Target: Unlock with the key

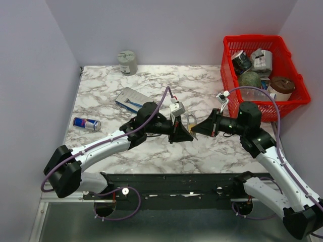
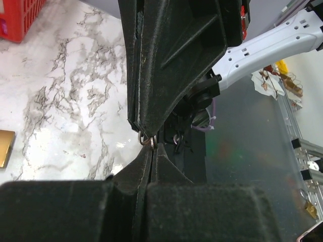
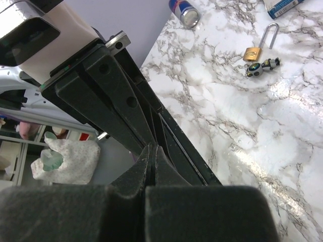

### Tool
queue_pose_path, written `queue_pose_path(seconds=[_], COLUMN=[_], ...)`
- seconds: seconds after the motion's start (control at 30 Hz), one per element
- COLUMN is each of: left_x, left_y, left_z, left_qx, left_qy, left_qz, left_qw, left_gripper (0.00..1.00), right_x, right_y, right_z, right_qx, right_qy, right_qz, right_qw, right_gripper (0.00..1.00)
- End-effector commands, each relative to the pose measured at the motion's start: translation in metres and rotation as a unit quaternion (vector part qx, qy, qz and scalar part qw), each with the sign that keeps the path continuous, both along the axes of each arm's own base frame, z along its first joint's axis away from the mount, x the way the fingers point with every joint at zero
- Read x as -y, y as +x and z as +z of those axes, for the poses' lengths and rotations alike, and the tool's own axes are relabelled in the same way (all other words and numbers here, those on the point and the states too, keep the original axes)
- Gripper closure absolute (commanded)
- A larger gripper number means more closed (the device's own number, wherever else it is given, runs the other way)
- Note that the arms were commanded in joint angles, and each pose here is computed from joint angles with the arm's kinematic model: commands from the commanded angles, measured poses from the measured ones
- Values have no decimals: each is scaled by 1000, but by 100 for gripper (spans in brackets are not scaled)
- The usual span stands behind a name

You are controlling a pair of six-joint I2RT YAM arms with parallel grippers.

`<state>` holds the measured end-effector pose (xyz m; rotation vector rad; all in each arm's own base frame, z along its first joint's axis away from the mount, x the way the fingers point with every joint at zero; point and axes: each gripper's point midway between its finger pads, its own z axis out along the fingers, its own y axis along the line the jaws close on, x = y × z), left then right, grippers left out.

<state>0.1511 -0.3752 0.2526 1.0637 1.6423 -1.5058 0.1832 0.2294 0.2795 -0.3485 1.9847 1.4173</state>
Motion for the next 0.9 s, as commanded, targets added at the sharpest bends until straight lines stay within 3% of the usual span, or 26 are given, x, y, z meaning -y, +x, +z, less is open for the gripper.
queue_pose_path(seconds=[0.0,0.1,0.2,0.23,0.33,0.43,0.87], left_x=[-2,-7,-17,-20,-28,-34,-36], left_y=[-6,-12,-21,-25,-37,-44,-57], left_z=[4,-2,-13,-16,-29,-39,-40], left_qx=[22,26,30,30,20,14,-1], left_qy=[7,29,59,65,91,109,104], left_qz=[-11,-26,-44,-52,-80,-94,-131], left_qw=[1000,999,997,996,992,990,986], left_gripper=[100,100,100,100,100,100,100], right_x=[3,9,19,21,22,19,-23], right_y=[-2,0,0,0,-9,-21,-60], right_z=[-4,-12,-18,-19,-19,-18,-45], right_qx=[8,27,57,78,105,118,116], right_qy=[-10,-44,-92,-103,-108,-95,-87], right_qz=[-2,-12,-14,-6,19,49,157], right_qw=[1000,999,994,992,988,987,977], right_gripper=[99,98,80,66,47,41,55])
